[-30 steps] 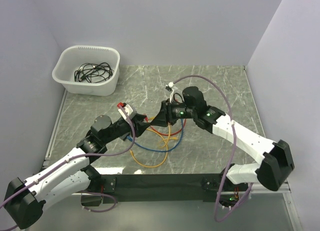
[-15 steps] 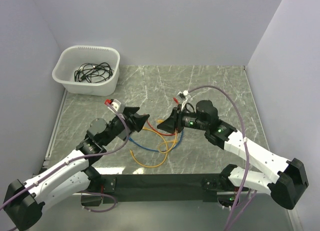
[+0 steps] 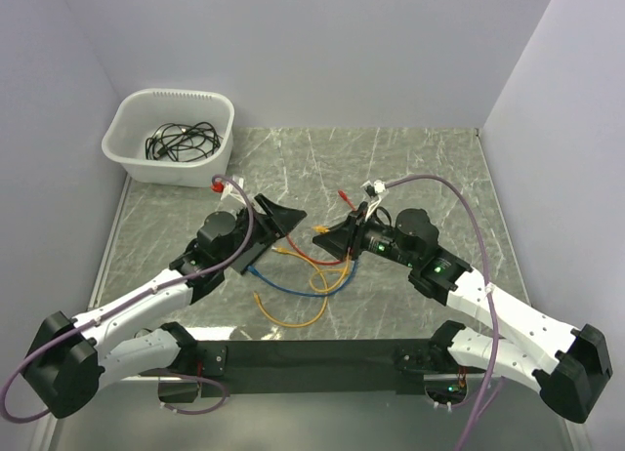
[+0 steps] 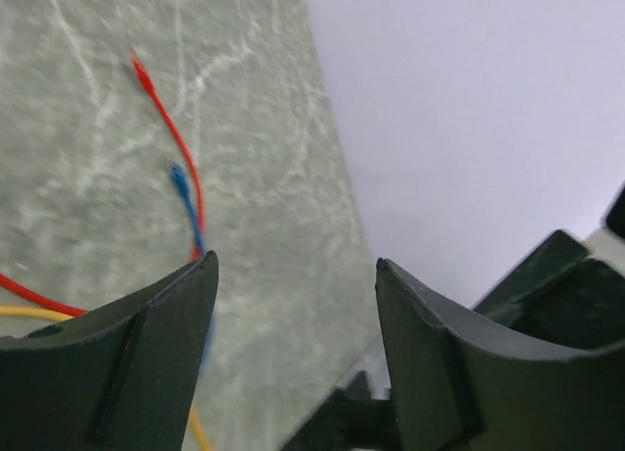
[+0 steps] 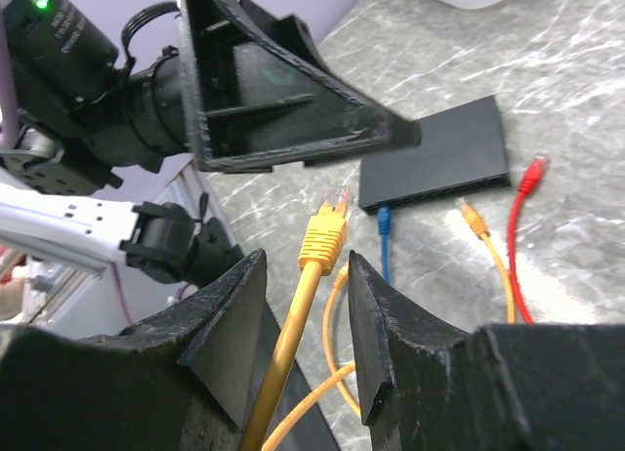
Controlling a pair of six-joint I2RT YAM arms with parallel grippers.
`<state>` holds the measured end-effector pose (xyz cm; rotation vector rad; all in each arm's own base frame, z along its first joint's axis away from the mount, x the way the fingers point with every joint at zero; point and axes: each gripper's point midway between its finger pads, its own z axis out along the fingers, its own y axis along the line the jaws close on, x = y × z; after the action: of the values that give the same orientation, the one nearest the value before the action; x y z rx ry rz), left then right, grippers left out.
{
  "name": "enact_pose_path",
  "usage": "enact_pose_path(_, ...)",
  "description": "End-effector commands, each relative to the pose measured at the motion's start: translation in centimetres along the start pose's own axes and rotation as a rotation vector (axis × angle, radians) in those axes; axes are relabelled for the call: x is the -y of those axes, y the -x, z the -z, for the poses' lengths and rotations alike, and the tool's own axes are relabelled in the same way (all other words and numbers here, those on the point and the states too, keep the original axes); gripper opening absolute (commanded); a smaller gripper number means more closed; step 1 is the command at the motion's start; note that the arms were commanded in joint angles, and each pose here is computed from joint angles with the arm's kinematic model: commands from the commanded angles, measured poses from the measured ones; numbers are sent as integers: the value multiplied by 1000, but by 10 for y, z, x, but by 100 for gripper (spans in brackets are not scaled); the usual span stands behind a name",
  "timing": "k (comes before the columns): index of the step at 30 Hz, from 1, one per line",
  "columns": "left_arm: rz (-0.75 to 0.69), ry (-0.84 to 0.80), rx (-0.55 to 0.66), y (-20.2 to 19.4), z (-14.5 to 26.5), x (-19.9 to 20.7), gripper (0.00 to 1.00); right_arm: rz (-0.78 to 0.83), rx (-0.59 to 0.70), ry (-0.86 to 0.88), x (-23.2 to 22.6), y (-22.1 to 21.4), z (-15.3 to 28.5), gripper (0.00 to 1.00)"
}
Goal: Insert the plug into the switch port
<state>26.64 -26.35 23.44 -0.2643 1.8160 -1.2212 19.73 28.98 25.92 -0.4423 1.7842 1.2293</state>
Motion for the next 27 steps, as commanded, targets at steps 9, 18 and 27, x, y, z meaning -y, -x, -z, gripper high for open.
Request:
enact_pose_path(9, 329, -214, -29, 6, 14, 56, 70, 68, 85, 21, -10, 28, -8, 0)
enact_pose_path(18, 428, -257, -58, 0, 17, 58, 67, 83, 95, 59, -20, 33, -16, 0)
enact_pose_path(27, 482, -312, -72, -3, 18, 66, 56, 96, 90, 71, -25, 29, -26, 0)
